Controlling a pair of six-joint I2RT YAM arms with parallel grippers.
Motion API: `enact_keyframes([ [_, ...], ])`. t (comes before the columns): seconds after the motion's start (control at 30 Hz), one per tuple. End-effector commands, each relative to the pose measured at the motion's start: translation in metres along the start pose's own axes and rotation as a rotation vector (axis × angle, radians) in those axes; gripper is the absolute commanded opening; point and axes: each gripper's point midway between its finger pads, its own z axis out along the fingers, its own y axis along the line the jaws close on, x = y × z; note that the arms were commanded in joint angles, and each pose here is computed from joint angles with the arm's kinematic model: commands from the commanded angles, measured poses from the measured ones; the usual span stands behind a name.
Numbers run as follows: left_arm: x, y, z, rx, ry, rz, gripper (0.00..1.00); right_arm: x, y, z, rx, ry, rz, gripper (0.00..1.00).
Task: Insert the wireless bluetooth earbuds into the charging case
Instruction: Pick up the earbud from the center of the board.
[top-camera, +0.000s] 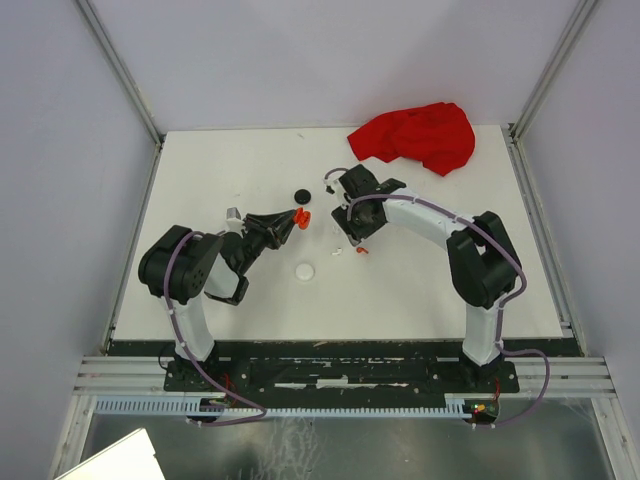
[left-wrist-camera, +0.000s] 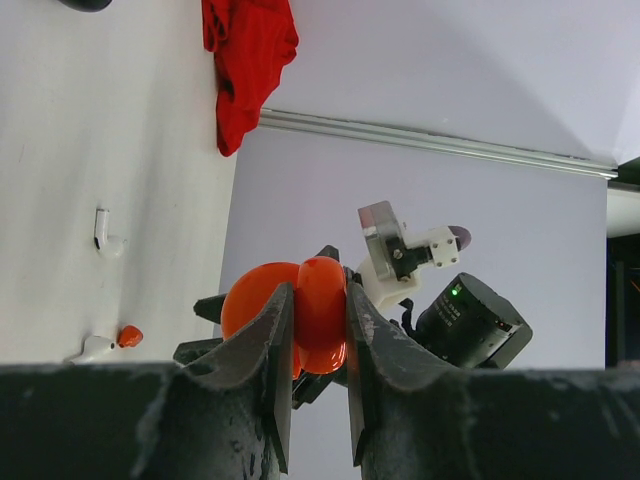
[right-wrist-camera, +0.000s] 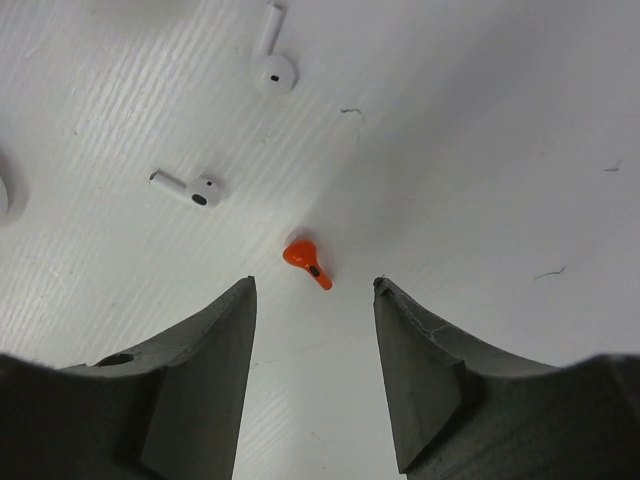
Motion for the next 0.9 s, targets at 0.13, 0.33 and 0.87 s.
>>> enact_keyframes([
  [0.13, 0.01, -0.05, -0.009, 0.199, 0.041, 0.018, 0.03, -0.004, 0.016, 0.007, -0.024, 0.032, -0.102, 0.59],
  [0.33, 0.01, -0.05, -0.01, 0.197, 0.04, 0.017, 0.03, 0.0, 0.016, 0.017, -0.01, 0.052, -0.119, 0.58],
  [0.87, 0.007, -0.051, -0.013, 0.197, 0.031, 0.019, 0.03, 0.002, 0.012, 0.032, 0.007, 0.083, -0.132, 0.48],
])
